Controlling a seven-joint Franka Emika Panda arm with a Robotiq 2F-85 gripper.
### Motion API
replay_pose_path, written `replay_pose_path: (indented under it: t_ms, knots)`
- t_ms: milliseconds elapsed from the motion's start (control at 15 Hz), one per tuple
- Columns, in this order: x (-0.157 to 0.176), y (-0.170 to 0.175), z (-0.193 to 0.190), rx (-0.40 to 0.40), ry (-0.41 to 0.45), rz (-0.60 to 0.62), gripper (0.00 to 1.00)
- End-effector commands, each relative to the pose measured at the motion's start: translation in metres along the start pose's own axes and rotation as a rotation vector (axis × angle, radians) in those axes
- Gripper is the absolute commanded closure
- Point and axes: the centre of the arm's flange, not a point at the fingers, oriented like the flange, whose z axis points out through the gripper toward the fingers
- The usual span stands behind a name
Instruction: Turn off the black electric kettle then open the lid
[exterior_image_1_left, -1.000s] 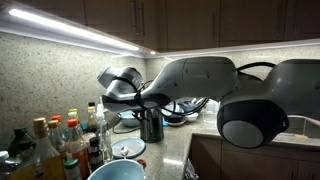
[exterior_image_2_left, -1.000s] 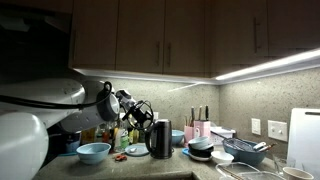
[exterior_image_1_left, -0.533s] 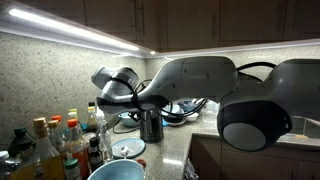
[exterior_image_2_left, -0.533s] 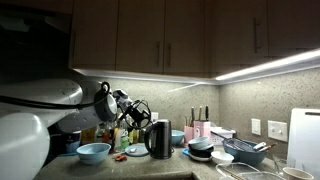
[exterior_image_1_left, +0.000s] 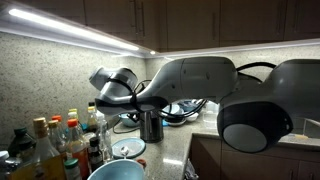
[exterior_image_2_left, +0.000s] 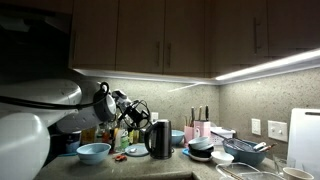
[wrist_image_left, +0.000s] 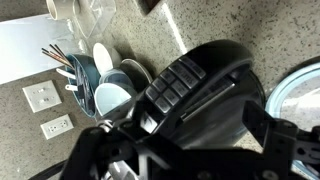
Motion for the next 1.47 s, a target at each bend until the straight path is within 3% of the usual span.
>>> replay_pose_path:
  t_ms: [0, 733, 1400]
  knots:
    - [0.023, 0.005, 0.003, -0.028, 0.0, -0.043, 0.0]
    - [0.032, -0.008, 0.025, -0.026, -0.045, -0.178, 0.0]
    - [0.038, -0.012, 0.052, -0.043, -0.1, -0.202, 0.0]
